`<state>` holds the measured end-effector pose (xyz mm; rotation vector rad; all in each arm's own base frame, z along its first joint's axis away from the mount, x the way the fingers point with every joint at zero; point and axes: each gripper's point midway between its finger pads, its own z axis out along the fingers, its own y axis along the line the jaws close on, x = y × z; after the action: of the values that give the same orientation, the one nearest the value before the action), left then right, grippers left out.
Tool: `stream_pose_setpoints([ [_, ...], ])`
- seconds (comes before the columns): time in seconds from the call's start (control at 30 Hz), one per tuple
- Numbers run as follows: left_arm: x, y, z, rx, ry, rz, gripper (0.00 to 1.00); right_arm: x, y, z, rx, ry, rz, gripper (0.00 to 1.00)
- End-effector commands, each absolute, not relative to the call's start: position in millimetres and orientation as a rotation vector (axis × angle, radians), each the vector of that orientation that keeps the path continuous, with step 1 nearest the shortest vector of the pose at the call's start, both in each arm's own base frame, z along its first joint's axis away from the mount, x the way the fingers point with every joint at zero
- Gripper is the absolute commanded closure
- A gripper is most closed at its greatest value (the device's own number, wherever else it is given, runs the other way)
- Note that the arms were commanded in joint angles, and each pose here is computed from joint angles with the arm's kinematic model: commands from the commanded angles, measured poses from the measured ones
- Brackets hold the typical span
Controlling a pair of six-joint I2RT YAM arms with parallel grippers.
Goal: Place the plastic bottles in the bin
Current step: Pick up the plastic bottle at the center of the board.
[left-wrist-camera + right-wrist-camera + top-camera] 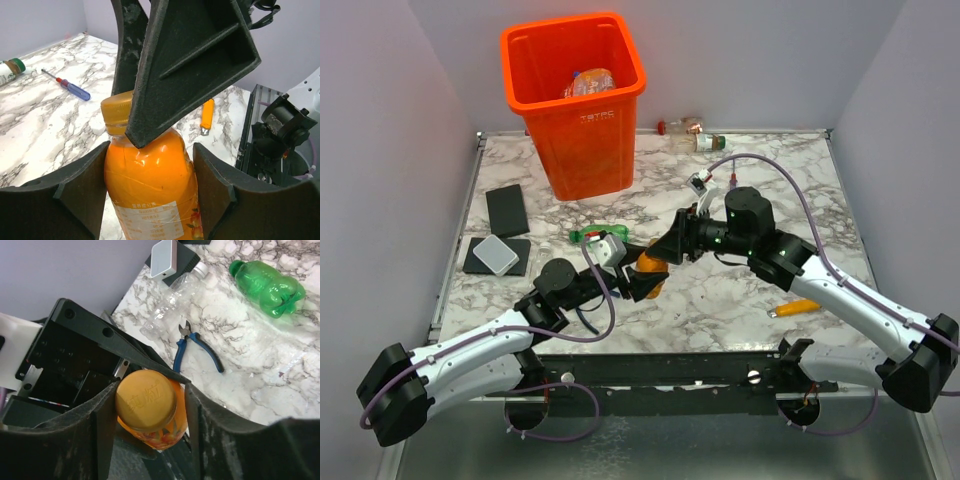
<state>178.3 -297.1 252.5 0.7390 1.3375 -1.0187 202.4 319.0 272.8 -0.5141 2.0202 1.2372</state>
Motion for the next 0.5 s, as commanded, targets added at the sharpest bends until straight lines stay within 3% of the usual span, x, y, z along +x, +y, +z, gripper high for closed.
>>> stream_pose_setpoints([
  [0.0,182,-293,261,0.703,1.301,-0.99,0.98,204,321,275,-0.506,2.03,1.227,0.51],
  [0.1,184,-292,261,0.691,1.304,-0.984,0.94,204,322,274,-0.506,2.034,1.23,0.68],
  [0.17,185,-291,262,0.681,1.307,-0.982,0.85,204,323,277,-0.511,2.027,1.235,0.84],
  [0.23,186,-290,263,0.666,1.311,-0.986,0.58,205,322,280,-0.506,2.021,1.231,0.99],
  [0.33,188,-286,270,0.602,1.331,-1.004,0.04,209,318,291,-0.484,1.993,1.2,0.99],
  [0.47,194,-269,287,0.497,1.354,-0.967,0.01,224,307,323,-0.442,1.922,1.096,0.99],
])
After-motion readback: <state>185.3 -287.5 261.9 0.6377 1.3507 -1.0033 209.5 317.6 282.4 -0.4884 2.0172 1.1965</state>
